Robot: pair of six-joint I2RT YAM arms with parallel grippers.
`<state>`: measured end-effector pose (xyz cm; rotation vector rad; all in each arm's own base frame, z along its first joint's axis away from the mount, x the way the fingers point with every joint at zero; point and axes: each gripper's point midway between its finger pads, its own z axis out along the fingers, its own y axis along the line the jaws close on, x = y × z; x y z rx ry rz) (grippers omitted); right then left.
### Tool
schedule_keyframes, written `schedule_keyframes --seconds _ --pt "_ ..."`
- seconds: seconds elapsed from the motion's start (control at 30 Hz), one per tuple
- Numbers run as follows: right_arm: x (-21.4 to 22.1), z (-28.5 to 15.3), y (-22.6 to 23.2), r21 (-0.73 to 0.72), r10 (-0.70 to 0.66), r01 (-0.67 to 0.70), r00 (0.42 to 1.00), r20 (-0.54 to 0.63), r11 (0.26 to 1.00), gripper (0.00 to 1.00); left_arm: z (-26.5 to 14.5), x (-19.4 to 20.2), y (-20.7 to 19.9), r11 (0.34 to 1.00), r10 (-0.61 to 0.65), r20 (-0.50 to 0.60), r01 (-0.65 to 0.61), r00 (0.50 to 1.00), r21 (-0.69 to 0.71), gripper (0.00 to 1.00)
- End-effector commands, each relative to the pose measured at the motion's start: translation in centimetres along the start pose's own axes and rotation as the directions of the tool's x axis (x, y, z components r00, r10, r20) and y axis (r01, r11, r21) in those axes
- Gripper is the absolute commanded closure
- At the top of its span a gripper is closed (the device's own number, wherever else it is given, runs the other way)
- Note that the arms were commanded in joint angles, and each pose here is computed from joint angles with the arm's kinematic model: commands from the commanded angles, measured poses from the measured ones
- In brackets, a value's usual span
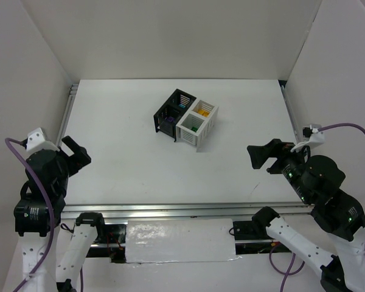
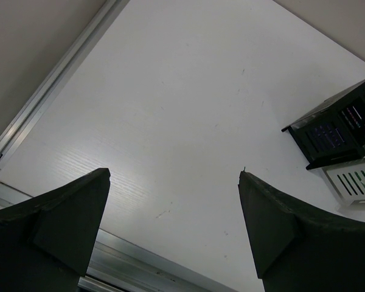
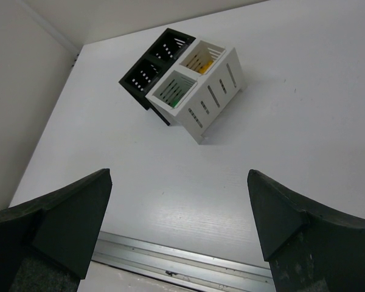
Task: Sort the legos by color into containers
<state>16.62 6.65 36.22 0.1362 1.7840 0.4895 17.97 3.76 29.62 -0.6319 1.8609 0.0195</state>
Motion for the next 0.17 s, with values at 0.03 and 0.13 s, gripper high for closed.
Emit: schedule_keyframes --seconds 0.03,0.13 --pt "-0.25 0.53 0.64 -0.021 -0.009 0.009 1.0 0.004 1.0 0.0 -0.32 -1.32 -0.42 1.0 0.011 0.054 -0.013 0.998 0.025 0.0" --pt "-0.3 0.56 0.46 -0.01 -0.007 0.007 1.0 0.006 1.0 0.0 -0.25 -1.29 -0.42 1.0 0.013 0.054 -0.014 0.998 0.025 0.0"
